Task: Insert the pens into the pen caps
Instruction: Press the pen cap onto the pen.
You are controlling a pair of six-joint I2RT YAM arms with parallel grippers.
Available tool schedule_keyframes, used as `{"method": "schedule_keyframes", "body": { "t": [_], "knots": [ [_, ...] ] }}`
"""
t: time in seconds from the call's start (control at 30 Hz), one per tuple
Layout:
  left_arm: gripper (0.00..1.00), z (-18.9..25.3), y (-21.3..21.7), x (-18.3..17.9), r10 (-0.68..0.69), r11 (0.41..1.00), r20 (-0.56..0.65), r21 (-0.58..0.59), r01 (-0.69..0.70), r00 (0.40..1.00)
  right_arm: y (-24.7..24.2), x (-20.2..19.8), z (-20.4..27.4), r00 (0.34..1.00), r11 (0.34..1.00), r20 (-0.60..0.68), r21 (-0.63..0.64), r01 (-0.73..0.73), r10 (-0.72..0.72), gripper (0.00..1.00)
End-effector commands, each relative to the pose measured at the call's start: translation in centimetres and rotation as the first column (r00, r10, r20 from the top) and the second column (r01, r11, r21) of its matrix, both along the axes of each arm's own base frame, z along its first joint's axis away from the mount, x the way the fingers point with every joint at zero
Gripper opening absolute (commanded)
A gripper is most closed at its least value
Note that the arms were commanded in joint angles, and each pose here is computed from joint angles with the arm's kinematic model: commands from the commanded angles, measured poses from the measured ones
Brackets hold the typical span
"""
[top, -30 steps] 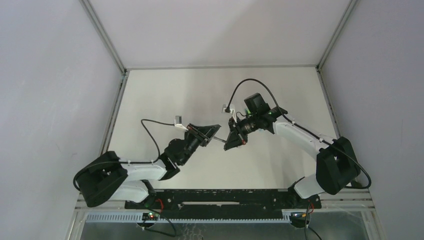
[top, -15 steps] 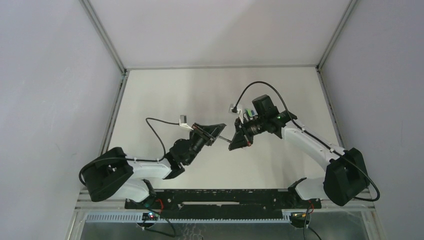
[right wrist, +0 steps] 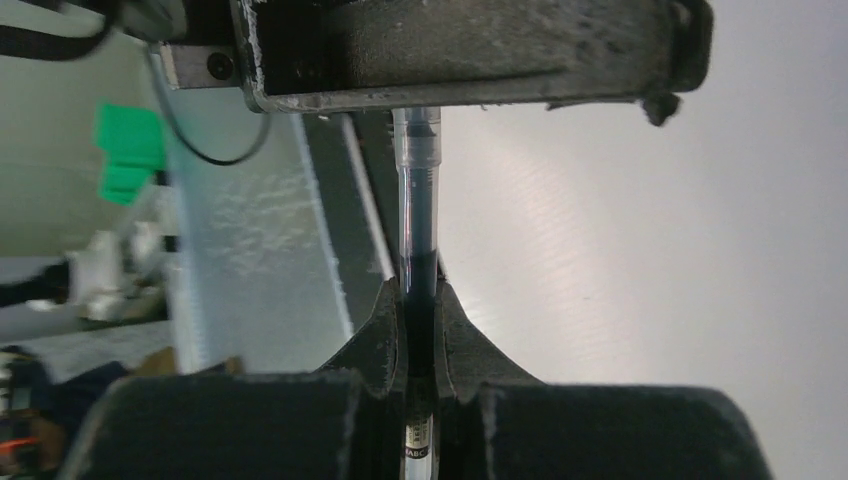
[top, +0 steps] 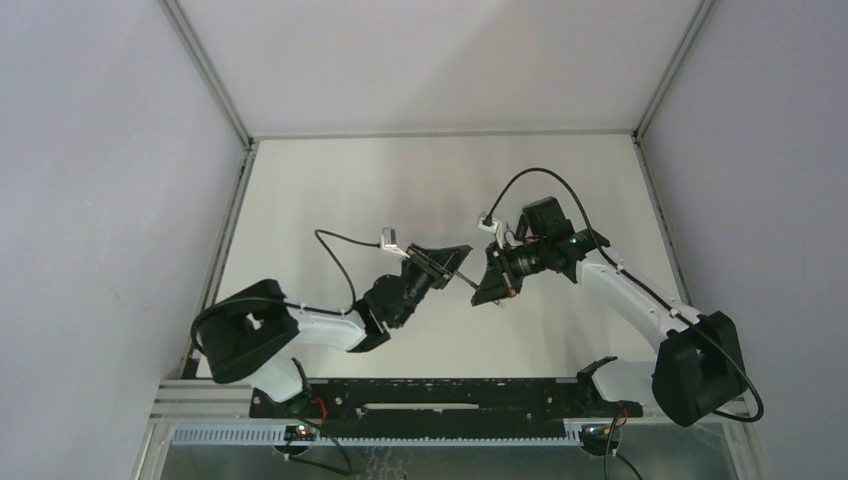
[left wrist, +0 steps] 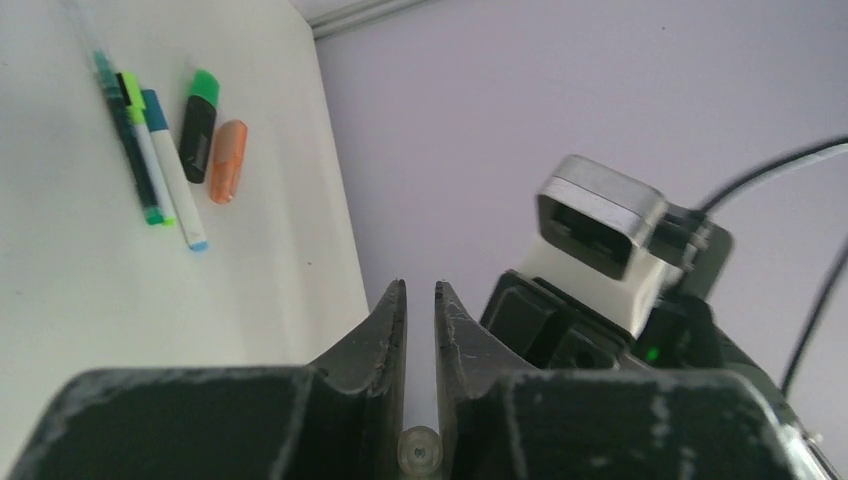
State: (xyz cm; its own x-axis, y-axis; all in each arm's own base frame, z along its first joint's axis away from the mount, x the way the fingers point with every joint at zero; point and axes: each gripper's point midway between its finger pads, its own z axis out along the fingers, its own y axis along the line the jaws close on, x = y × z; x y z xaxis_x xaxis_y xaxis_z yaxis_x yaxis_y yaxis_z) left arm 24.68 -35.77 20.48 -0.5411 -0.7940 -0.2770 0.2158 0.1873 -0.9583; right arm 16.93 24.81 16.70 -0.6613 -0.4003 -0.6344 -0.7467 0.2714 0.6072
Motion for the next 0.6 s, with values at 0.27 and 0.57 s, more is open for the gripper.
{"method": "schedule_keyframes", "body": {
  "t": [0.27, 0.57],
  "knots": [
    [0.0, 1.3, -10.4, -12.5, -0.508, 0.859, 0.001, -0.075, 0.507, 0.861, 2.4, 5.3, 7.0, 0.964, 0.96, 0.257, 0.281, -0.001, -0.075, 0.0],
    [0.0, 2.5, -6.6, -10.3, -0.368, 0.913, 0.043, -0.176, 0.369, 0.929, 1.8, 6.4, 5.1, 0.956, 0.973, 0.282, 0.231, 0.018, -0.084, 0.0]
  ]
}}
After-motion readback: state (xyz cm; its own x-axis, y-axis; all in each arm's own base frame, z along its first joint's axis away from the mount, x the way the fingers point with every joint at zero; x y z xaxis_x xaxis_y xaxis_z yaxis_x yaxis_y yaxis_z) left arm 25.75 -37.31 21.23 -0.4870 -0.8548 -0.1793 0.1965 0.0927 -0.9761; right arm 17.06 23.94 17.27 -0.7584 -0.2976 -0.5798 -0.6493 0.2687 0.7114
